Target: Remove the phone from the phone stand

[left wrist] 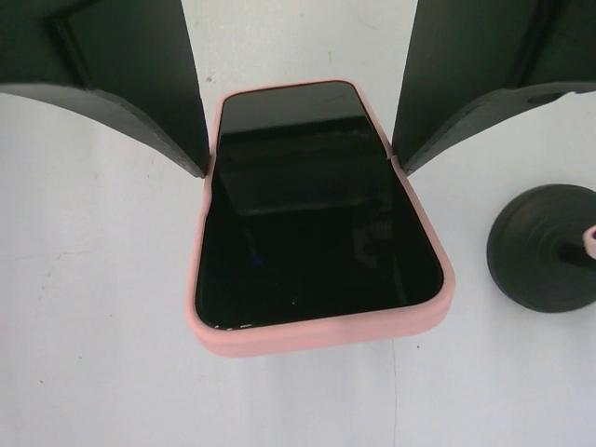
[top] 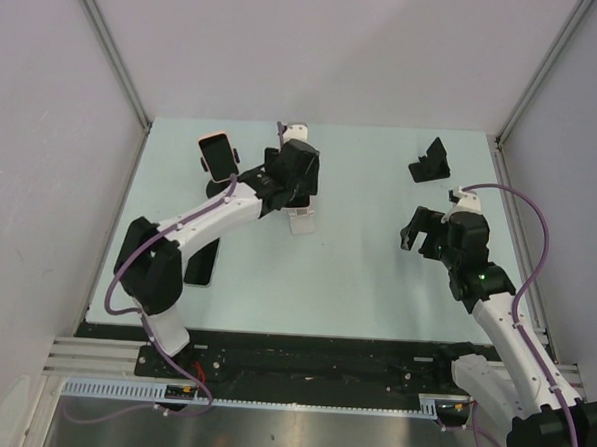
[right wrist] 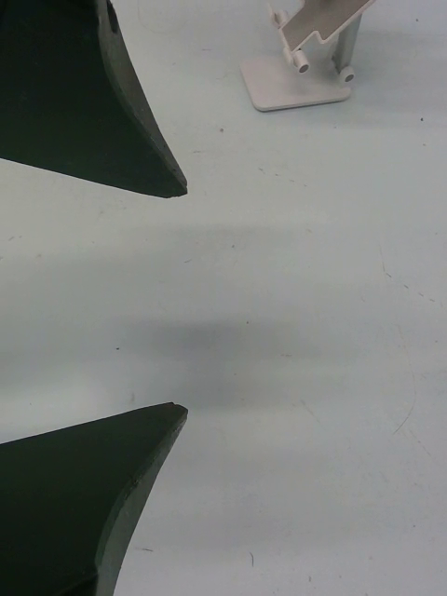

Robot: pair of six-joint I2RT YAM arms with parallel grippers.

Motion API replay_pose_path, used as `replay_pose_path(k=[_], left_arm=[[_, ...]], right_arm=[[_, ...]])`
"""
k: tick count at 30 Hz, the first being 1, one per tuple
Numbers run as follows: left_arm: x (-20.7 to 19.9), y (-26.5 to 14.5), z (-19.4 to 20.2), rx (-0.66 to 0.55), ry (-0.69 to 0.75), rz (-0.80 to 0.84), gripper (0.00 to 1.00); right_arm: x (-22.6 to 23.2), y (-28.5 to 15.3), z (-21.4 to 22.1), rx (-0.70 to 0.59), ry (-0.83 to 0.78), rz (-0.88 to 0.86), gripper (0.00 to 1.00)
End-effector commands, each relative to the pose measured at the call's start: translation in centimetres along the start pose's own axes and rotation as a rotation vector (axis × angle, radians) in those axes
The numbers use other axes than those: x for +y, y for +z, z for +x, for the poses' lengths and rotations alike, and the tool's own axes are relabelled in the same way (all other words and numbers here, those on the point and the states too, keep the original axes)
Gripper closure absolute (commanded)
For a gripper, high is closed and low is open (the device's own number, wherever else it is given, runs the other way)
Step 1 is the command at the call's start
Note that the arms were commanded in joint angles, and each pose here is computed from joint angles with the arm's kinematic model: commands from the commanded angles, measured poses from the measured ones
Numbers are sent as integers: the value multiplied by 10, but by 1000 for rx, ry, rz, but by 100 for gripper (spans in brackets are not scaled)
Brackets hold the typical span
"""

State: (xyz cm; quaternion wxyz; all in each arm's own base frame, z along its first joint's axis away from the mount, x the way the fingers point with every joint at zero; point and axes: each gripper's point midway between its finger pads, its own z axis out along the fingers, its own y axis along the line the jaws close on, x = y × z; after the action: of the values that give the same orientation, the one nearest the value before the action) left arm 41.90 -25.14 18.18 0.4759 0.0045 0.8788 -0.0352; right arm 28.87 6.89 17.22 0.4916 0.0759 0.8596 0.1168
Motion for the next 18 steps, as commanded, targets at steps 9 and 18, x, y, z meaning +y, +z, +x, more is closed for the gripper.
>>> replay_pose_path(k=[9, 18], left_arm=[[55, -66, 31, 164, 125, 171, 68], [89, -70, 143, 506, 130, 166, 67]], right_arm=[[2, 1, -10, -37, -2, -14, 3], [9, 6, -10, -30, 5, -43, 4]])
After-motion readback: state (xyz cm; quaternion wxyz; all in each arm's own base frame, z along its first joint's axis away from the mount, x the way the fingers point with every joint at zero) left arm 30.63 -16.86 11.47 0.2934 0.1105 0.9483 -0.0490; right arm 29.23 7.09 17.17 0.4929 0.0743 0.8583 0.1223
